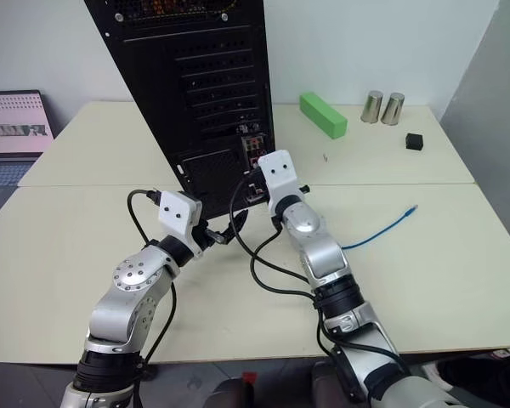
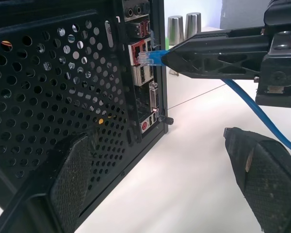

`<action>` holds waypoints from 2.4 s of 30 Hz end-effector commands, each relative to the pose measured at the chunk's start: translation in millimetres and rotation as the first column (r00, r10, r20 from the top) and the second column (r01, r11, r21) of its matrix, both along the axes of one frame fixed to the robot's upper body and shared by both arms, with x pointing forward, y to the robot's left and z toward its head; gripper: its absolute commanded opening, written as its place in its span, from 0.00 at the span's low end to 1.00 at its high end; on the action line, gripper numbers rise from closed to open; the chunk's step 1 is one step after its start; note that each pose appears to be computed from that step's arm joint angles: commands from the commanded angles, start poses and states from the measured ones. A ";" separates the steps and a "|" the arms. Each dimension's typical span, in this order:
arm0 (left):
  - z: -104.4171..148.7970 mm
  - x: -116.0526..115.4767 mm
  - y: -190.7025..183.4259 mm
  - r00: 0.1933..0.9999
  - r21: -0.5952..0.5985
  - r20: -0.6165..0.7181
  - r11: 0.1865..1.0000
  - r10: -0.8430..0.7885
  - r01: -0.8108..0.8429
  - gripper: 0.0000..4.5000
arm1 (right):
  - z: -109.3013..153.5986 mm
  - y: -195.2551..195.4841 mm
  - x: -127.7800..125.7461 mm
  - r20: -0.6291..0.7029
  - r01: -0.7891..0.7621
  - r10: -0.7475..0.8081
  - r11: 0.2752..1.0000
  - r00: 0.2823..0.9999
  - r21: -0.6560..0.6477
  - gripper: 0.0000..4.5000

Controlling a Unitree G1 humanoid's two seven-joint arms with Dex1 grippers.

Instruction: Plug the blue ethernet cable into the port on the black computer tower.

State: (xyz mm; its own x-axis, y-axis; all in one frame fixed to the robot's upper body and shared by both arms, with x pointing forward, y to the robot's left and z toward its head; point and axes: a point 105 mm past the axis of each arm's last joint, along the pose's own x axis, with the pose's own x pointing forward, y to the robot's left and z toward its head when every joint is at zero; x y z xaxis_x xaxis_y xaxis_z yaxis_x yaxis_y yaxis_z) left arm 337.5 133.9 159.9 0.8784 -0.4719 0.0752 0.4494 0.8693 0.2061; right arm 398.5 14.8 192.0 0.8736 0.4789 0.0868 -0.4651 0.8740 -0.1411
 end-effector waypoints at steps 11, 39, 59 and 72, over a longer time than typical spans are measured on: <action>16.1 -4.1 -5.4 0.997 0.007 0.071 1.000 -0.019 0.018 0.98 | 27.0 1.1 3.3 0.079 0.004 -0.008 0.999 0.997 0.041 0.00; 13.8 -4.3 -4.4 0.998 0.009 0.066 1.000 -0.015 0.015 0.98 | 27.0 8.3 -6.5 0.082 -0.035 0.032 0.999 0.996 0.029 0.00; 13.9 -3.2 -4.4 0.998 0.014 0.066 1.000 -0.019 0.019 0.98 | 15.3 8.1 -4.8 0.047 -0.027 0.026 0.999 0.999 0.017 0.00; 14.6 -2.4 -4.4 0.997 0.015 0.071 1.000 -0.020 0.019 0.98 | 25.9 9.7 -1.8 0.073 -0.031 0.028 0.999 0.997 0.033 0.00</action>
State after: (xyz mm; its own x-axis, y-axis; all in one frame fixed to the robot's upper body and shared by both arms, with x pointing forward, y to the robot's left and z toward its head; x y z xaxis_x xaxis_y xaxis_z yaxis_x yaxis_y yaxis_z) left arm 337.6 133.9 159.8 0.8789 -0.4712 0.0734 0.4465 0.8672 0.2206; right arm 399.0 20.3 193.6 0.8667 0.4918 0.0832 -0.4780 0.8666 -0.1431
